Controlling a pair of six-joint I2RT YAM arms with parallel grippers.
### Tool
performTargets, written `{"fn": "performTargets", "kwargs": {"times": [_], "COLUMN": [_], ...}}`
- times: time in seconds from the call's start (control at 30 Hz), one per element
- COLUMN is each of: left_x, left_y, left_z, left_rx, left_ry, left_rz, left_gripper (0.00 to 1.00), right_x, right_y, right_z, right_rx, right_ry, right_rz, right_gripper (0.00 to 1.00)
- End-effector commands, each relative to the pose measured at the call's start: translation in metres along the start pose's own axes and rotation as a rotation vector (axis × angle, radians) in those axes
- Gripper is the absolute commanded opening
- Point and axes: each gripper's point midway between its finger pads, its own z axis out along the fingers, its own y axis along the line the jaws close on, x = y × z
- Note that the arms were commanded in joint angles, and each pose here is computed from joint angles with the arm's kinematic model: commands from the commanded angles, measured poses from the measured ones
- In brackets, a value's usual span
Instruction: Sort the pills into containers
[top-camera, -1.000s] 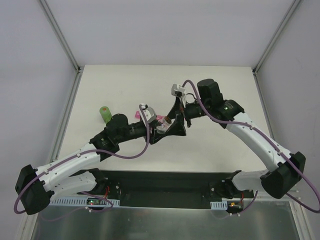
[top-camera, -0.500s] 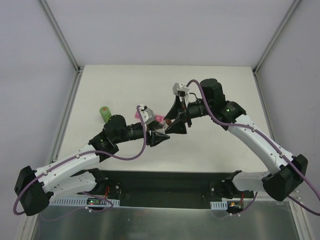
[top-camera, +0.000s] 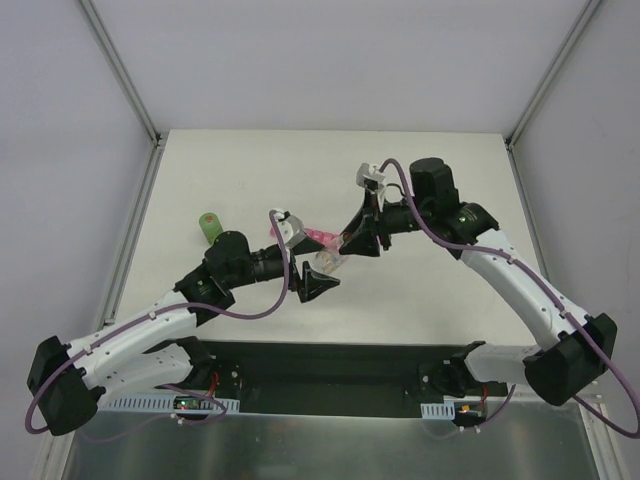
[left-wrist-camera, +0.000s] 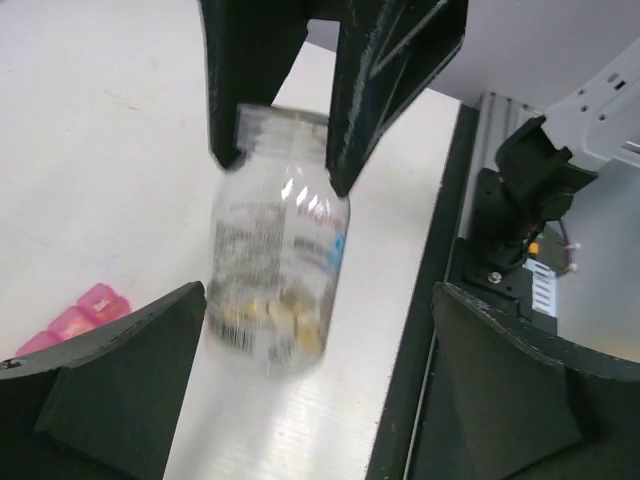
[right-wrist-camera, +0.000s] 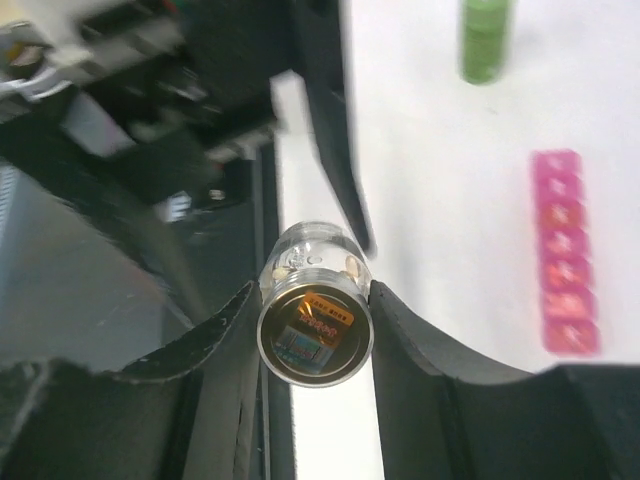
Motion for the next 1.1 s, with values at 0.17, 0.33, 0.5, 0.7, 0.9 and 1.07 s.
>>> {"fn": "performTargets", "kwargs": {"times": [0.17, 0.33, 0.5, 0.7, 0.9, 1.07], "left_x": [0.022, 0.046, 0.054, 0.056, 0.056, 0.057], "left_y": [0.035, 0.059, 0.070, 0.073, 0.074, 0.074], "left_z": [-0.041, -0.065, -0.074, -0.081, -0.086, -0.087], "left_rx": [-0.220, -0.362, -0.421, -0.448, -0.467, -0.469], "left_ry": [0.125, 0.250, 0.296, 0.307, 0.304, 0.306], "left_rz": [0.016, 0.032, 0.068, 0.086, 0.102, 0.098], "left_gripper": [0.99, 0.99, 0.99, 0.99, 0.99, 0.99], "right_x": [0.102, 0.156, 0.186, 0.215, 0.227, 0.224], "right_y": [-0.125, -0.178, -0.195, -0.195, -0.184, -0.177], "right_z": [-0.092, -0.158, -0.188, -0.201, -0.201, -0.197], "right_rx": [0.677, 0.924, 0.964, 0.962, 0.946, 0.928], "right_ry": [0.285, 0.397, 0.478, 0.549, 0.557, 0.532], "right_rz": [0.008, 0.144, 0.224, 0.262, 0.282, 0.293], "right_gripper": [0.13, 0.13, 0.14, 0.16, 0.25, 0.43]}}
